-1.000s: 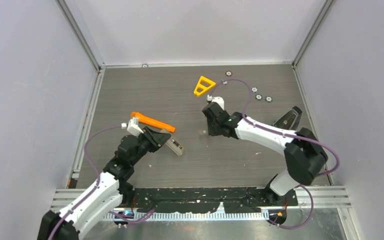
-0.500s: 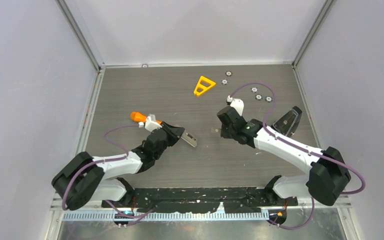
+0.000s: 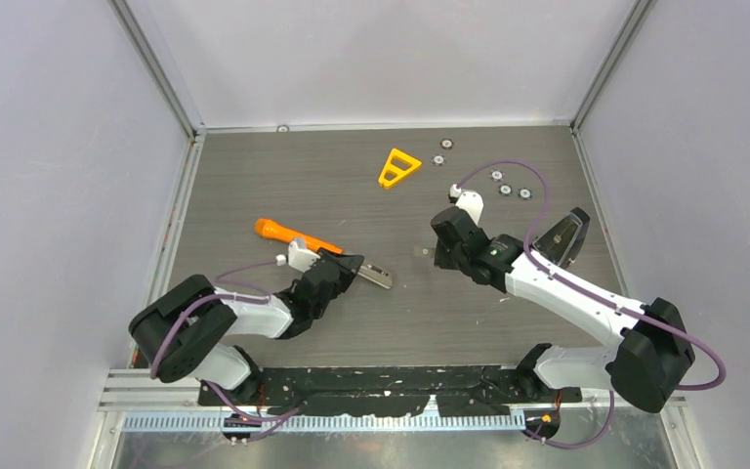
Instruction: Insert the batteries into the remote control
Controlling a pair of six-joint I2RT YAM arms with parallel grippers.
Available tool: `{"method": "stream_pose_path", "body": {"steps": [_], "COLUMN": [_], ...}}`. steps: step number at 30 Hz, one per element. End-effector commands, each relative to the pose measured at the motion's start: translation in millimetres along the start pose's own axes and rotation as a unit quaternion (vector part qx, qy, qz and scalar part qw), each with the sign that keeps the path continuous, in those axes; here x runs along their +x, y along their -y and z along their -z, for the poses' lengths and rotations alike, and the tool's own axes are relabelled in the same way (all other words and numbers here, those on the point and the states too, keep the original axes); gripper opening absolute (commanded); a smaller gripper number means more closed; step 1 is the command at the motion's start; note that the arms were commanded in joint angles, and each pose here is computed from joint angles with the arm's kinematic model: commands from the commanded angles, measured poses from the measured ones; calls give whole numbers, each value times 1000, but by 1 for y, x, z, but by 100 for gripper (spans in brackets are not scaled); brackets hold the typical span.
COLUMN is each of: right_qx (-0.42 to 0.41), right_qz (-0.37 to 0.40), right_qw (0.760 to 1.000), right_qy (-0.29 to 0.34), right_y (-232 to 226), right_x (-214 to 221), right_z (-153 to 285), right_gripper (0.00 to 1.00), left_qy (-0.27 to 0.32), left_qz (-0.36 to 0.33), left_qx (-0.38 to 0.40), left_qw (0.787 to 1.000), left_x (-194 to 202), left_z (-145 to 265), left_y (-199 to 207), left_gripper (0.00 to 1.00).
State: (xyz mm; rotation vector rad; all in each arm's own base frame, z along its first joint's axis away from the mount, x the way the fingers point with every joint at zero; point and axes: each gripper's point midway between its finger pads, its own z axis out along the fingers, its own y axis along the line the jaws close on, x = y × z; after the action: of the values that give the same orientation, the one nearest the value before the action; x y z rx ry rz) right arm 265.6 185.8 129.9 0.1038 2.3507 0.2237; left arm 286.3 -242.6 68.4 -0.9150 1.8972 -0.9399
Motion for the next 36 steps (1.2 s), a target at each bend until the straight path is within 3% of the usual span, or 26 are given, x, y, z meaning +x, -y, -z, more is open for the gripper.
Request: {"method": "stream_pose_path", "body": {"steps": [1,5,13,21,26,30,36], "right_qx": [0,-3,-10,-42,-64,-76,-103], "right_qz": [-13,-14,-18,-22,-17,-16,-7], "right_qw": [1000,1000,1000,999,998,997,995], "right_qy": [13,9,6,-6,-8,-7,-15], "right_y": [0,-2,-5,-19,-28,-33,-43], "right_x": [-8,-6,-5,-5,-11,-16,-18], "right_z": [3,1,-1,3,12,17,25], "right_gripper": [5,5,6,5,6,5,6], "left_qy": [28,22,-15,-62,-101,-106,-130], "left_qz": [34,26,39,50,43,29,-1], "left_qx": [1,-6,-56,-110,-196,-239,-229], "left_qw": [999,999,998,991,974,965,965], "left_x": [-8,-6,7,19,25,19,15], "left_z": [2,5,17,37,64,83,100], "left_y": [-6,-15,-54,-80,-104,-114,-109], "left_gripper": [18,31,67,85,93,96,98]}}
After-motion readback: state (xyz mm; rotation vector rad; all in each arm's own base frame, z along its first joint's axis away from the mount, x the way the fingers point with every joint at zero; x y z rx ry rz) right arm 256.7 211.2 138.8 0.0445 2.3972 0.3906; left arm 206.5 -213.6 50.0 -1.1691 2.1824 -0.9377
